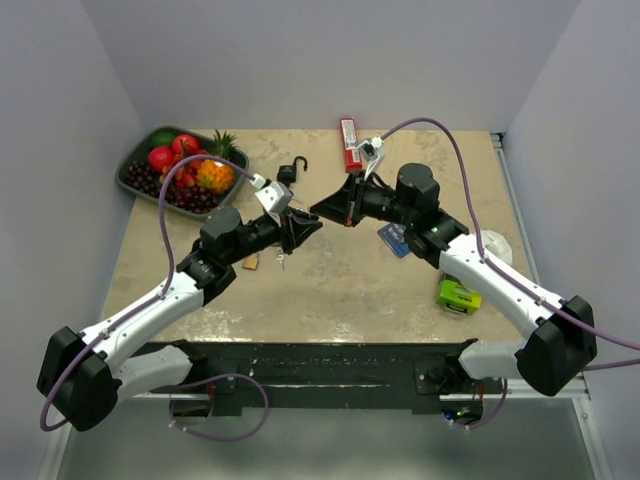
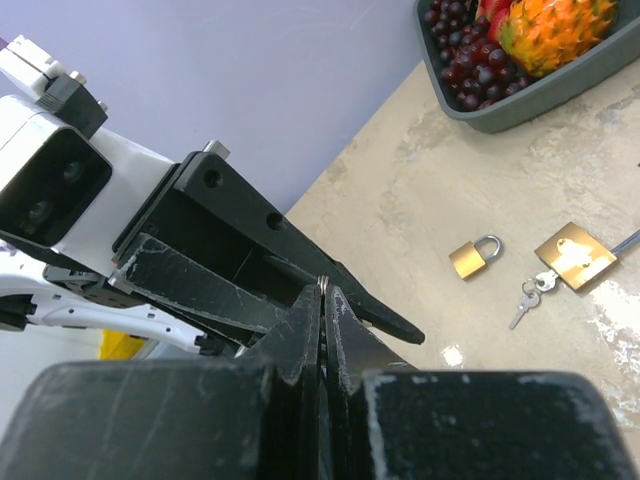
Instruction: Unlock with the key
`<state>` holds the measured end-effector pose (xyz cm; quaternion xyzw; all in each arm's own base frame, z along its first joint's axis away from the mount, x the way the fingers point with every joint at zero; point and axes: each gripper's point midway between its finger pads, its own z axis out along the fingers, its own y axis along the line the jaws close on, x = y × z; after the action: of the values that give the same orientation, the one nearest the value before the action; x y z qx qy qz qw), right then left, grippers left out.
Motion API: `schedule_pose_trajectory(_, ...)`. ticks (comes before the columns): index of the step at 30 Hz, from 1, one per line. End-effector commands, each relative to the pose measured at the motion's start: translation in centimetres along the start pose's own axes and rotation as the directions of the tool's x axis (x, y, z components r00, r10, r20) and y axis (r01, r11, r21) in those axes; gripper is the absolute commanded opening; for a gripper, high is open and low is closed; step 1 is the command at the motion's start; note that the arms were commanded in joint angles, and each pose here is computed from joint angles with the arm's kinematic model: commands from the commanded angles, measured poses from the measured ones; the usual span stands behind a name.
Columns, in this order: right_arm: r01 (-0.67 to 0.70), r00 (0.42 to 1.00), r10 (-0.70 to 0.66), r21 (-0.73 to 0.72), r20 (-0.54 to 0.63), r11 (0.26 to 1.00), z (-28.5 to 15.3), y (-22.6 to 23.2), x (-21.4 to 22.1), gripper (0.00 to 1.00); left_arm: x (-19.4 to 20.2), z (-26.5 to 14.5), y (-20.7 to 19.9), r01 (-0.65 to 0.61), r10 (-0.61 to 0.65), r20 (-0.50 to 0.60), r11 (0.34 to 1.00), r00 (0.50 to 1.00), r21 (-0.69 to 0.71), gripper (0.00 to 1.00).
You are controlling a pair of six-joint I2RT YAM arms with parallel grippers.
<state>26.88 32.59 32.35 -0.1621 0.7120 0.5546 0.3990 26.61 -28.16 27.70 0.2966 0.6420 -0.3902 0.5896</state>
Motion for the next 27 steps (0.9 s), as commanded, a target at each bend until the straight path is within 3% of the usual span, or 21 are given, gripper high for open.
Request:
schedule_pose_trajectory(1,0.015,1.0,-0.015,-0.01,0.023,1.0,-0.5,0.7,-0.6,0.0,-4.1,0.6,-0.3,-0.068,0.068,0.115,0.998,0.991,-0.003,0.25)
schedule_pose_trajectory(5,0.016,1.0,-0.015,-0.01,0.021,1.0,-0.5,0.7,-0.5,0.0,-4.1,0.7,-0.1,-0.067,0.068,0.116,0.998,0.991,-0.013,0.22)
schedule_pose_trajectory(10,0.019,0.999,-0.02,0.02,0.028,1.0,-0.6,0.1,-0.5,0.0,-3.4,0.4,0.0,-0.069,0.07,0.096,0.997,0.993,-0.02,0.01)
schedule_pose_trajectory(16,0.011,1.0,-0.012,0.037,0.016,0.999,-0.9,-0.8,-0.1,0.01,-1.4,-0.3,-0.5,-0.085,0.085,0.02,0.996,0.996,0.011,0.0)
schedule_pose_trajectory(20,0.036,0.999,-0.036,0.015,-0.006,0.999,-1.9,-0.8,0.4,0.24,1.7,-1.2,-3.1,-0.074,0.094,-0.105,0.981,0.99,0.182,0.0)
schedule_pose_trajectory(21,0.086,0.996,-0.085,0.006,-0.014,0.996,-2.2,-0.6,0.4,0.36,2.4,-1.3,-3.6,-0.052,0.083,-0.138,0.975,0.987,0.214,0.0)
schedule_pose_trajectory(24,0.173,0.983,-0.172,0.014,-0.062,0.985,-3.0,-0.7,1.2,0.51,5.1,-2.6,-5.7,0.061,0.03,-0.268,0.944,0.963,0.323,0.0)
schedule_pose_trajectory(27,0.252,0.958,-0.254,-0.035,-0.133,0.967,-3.9,-0.3,2.6,0.55,7.1,-4.4,-7.5,0.177,-0.022,-0.378,0.908,0.926,0.38,0.0)
